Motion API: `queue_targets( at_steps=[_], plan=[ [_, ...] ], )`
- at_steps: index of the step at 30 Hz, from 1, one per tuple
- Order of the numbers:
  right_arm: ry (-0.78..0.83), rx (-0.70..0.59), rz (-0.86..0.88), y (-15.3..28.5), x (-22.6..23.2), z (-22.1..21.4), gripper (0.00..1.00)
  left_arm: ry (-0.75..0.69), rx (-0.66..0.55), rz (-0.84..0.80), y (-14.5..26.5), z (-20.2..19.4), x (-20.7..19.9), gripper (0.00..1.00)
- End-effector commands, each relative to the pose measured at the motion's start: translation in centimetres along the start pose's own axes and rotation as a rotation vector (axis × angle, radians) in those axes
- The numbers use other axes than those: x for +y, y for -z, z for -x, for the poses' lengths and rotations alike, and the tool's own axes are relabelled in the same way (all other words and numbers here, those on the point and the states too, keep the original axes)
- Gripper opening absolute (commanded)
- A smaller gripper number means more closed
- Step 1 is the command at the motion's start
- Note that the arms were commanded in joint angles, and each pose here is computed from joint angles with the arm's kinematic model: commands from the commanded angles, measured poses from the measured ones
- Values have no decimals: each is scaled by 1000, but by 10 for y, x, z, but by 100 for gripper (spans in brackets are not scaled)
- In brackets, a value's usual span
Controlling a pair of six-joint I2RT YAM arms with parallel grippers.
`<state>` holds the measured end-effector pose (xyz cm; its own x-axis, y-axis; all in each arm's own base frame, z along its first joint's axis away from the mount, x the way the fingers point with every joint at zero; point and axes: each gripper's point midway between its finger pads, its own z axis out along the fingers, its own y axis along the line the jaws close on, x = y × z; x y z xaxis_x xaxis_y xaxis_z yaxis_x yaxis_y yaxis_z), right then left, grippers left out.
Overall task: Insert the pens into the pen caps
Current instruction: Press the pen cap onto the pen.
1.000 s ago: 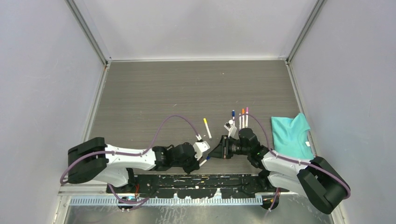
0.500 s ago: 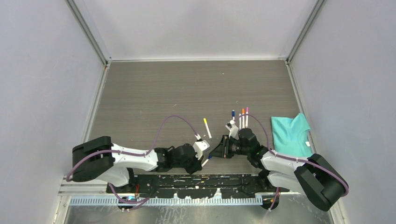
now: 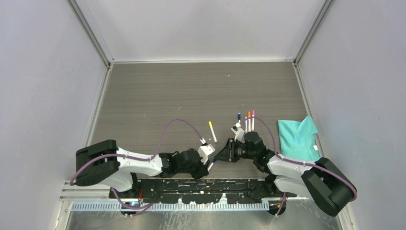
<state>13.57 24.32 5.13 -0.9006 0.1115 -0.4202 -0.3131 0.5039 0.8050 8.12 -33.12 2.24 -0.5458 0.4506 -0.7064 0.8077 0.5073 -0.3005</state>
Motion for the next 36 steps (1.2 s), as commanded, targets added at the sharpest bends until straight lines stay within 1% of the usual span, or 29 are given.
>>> queue_targets(
  at_steps=[1,5,11,14,15,19,20,21,29,36],
  plan=[
    [40,49,118,1,26,-7,5,-22,26,55,-5,-15,13,18],
    [39,53,119,1,25,-7,4,-25,36,63,-5,-18,14,23],
    [36,56,117,0,24,-8,4,-26,39,68,-5,-19,14,23],
    [36,55,116,0,24,-8,4,-23,43,70,-5,-20,14,21],
    [35,57,115,0,24,-9,4,-21,43,71,-5,-20,14,18],
    [36,65,123,1,26,-10,4,-2,42,76,-4,-22,15,3],
    [33,68,124,1,26,-10,5,3,33,81,-4,-21,16,1],
    [30,72,124,2,25,-11,5,6,24,83,-4,-21,16,0],
    [-8,71,149,7,38,-9,4,41,-93,108,4,3,19,0],
    [-13,71,160,13,51,-3,4,39,-182,116,18,28,16,0]
  ],
)
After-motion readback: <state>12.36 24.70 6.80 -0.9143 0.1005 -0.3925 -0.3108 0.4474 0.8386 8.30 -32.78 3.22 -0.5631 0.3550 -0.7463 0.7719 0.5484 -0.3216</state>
